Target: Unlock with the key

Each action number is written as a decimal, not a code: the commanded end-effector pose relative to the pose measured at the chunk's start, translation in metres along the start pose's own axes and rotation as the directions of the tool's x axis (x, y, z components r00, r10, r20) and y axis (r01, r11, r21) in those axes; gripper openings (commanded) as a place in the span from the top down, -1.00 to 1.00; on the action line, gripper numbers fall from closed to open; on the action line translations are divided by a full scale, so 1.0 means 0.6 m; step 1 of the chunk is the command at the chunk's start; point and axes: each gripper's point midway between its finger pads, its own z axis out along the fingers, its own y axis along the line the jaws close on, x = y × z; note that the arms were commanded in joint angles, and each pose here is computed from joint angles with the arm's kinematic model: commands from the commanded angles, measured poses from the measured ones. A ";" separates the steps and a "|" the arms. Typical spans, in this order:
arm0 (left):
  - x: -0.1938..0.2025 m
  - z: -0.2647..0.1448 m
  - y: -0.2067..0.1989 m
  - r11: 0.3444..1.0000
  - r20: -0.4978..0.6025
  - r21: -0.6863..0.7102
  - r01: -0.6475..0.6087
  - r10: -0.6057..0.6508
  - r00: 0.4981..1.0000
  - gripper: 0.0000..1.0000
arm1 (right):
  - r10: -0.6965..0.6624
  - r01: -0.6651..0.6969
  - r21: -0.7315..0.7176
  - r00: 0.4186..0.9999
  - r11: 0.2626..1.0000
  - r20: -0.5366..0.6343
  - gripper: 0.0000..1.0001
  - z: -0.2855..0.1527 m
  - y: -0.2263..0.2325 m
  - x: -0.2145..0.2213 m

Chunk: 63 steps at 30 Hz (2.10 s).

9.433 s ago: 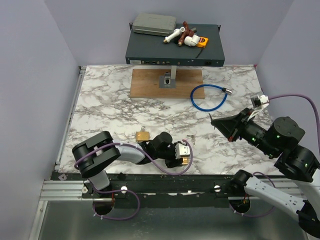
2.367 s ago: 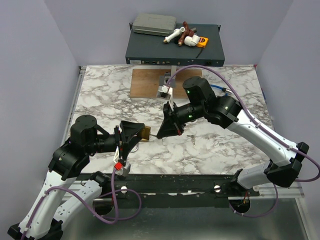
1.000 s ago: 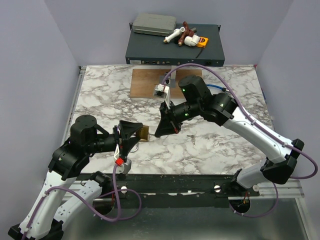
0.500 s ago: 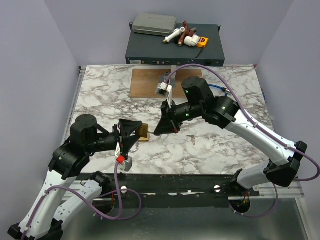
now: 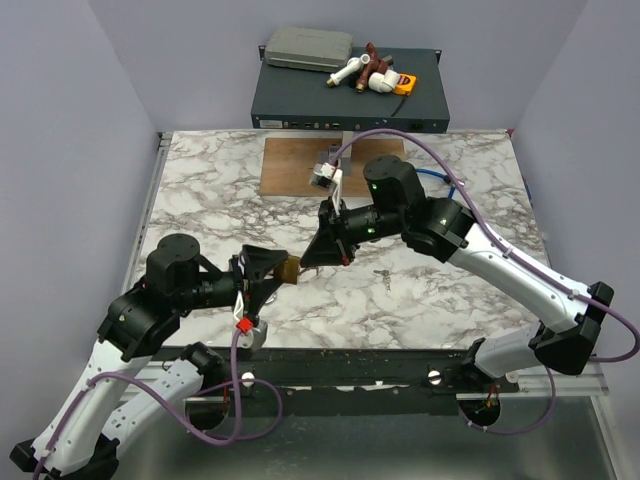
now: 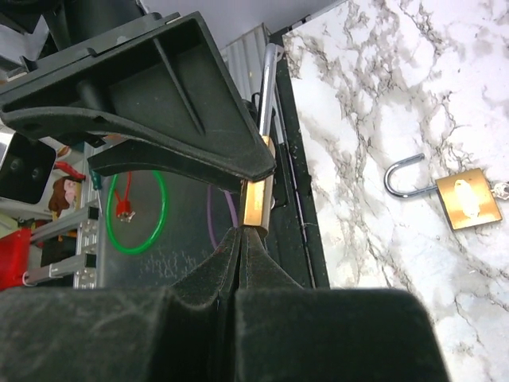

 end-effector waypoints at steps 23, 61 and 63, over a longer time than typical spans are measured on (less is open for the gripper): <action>-0.049 -0.016 0.035 0.961 0.160 -0.241 0.135 -0.098 0.982 1.00 | -0.083 0.061 0.067 0.915 0.996 0.396 0.99 -0.072 0.037 -0.051; -0.041 -0.013 0.067 0.941 0.163 -0.293 0.170 -0.126 0.979 1.00 | -0.106 0.060 0.108 0.862 0.992 0.496 0.99 -0.056 0.018 -0.036; -0.040 -0.014 0.068 0.940 0.160 -0.297 0.167 -0.124 0.979 1.00 | -0.105 0.056 0.113 0.867 0.992 0.487 0.99 -0.053 0.013 -0.033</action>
